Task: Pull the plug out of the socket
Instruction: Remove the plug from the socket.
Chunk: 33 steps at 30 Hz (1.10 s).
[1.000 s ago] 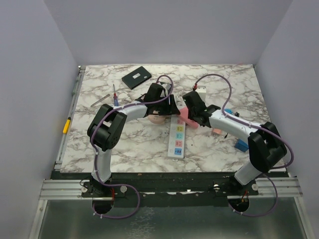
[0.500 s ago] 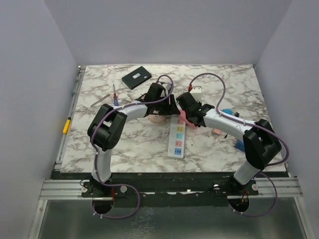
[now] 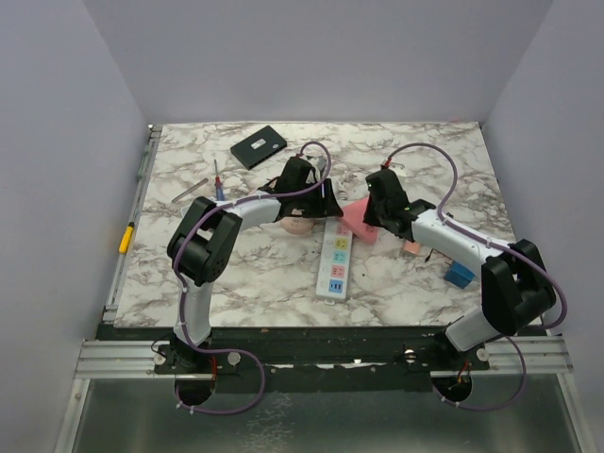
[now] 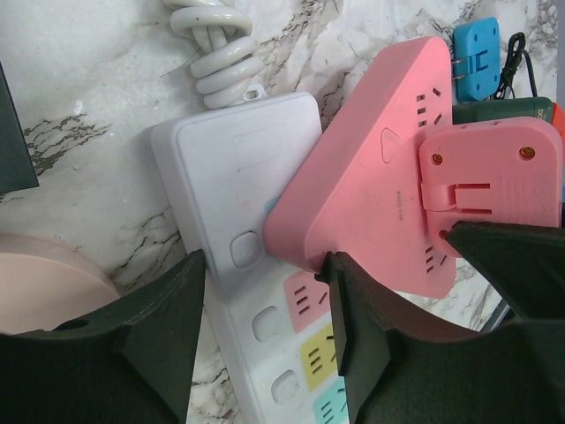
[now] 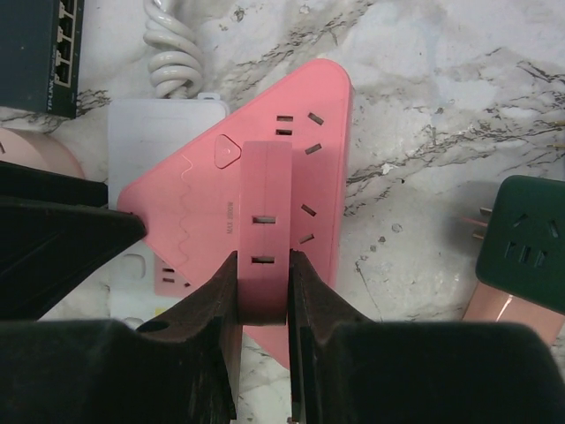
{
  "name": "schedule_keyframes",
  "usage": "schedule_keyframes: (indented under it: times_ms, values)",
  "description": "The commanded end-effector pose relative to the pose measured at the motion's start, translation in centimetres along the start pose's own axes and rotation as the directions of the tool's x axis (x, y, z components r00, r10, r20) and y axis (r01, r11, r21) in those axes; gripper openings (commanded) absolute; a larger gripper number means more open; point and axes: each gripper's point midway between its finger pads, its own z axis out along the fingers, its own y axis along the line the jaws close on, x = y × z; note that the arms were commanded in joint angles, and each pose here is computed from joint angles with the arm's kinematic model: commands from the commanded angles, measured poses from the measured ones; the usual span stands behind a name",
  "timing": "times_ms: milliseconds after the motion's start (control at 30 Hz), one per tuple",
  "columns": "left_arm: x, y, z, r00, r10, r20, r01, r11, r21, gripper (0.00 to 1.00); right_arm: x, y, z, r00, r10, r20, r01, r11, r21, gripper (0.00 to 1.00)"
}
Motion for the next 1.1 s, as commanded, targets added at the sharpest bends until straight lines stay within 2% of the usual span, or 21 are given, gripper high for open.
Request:
schedule_keyframes:
  times_ms: [0,233,400,700,1067]
  values:
    - [8.8,5.5,2.1,0.975,-0.028,-0.219,-0.014,0.982,-0.188,0.45,0.3,5.3,-1.4,0.995,0.077,-0.063,-0.091,0.956,-0.279,0.0]
    - [8.9,5.5,2.1,0.974,-0.029,-0.223,-0.014,0.982,-0.19,0.44,0.4,5.6,-1.2,0.994,0.084,-0.073,-0.101,0.953,-0.286,0.0]
    - [8.9,5.5,2.1,0.974,-0.028,-0.223,-0.015,0.982,-0.188,0.44,0.3,4.8,-0.6,0.996,0.062,-0.06,-0.075,0.969,-0.235,0.0]
    - [9.0,5.6,2.1,0.974,-0.031,-0.225,-0.013,0.981,-0.191,0.44,0.8,4.7,-0.3,0.998,-0.055,-0.013,0.054,0.996,-0.077,0.0]
    - [9.0,5.7,2.2,0.974,-0.03,-0.225,-0.015,0.98,-0.197,0.42,1.2,5.9,-0.3,0.98,-0.198,0.013,0.197,0.978,0.072,0.0]
